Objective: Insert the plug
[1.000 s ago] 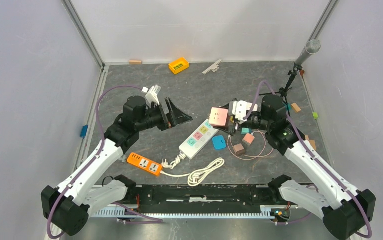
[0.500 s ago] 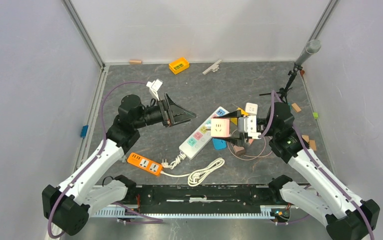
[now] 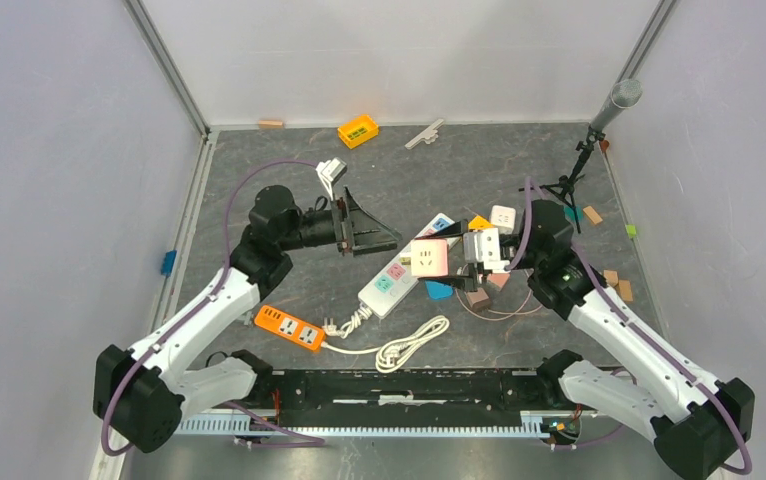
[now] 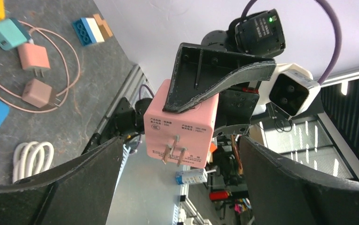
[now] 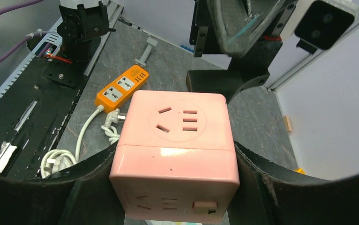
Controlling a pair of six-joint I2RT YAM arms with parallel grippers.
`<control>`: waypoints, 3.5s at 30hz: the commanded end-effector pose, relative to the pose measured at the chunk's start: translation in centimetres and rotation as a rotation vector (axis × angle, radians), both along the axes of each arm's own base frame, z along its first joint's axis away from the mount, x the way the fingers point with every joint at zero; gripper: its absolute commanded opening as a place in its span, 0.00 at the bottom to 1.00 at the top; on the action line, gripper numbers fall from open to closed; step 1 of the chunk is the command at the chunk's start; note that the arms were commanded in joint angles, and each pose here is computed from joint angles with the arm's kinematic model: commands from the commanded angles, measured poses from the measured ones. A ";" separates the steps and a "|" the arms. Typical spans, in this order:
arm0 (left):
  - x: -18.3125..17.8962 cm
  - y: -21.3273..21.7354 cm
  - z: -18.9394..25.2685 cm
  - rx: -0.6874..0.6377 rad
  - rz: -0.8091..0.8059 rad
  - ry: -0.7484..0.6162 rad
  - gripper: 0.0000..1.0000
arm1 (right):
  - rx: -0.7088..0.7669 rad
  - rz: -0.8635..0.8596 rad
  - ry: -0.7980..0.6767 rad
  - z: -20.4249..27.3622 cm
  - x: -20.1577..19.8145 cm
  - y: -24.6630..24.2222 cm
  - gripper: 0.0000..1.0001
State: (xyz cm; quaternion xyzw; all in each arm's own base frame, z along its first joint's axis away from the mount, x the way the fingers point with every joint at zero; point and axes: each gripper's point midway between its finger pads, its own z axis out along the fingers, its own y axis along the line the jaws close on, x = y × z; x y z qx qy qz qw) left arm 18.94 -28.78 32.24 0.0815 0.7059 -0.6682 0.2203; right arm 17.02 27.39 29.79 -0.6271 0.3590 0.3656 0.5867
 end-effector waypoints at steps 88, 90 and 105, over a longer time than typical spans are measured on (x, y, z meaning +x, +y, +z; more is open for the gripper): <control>3.3 2.5 -0.3 0.032 0.174 0.007 1.00 | 0.052 -0.088 -0.068 3.4 1.5 1.6 0.00; 3.7 3.2 -1.1 0.084 0.207 0.003 1.00 | 0.040 -0.087 -0.071 3.1 1.6 1.6 0.00; 4.4 9.6 -8.1 0.616 0.415 0.036 1.00 | -0.223 -0.055 -0.182 -0.3 4.0 2.4 0.00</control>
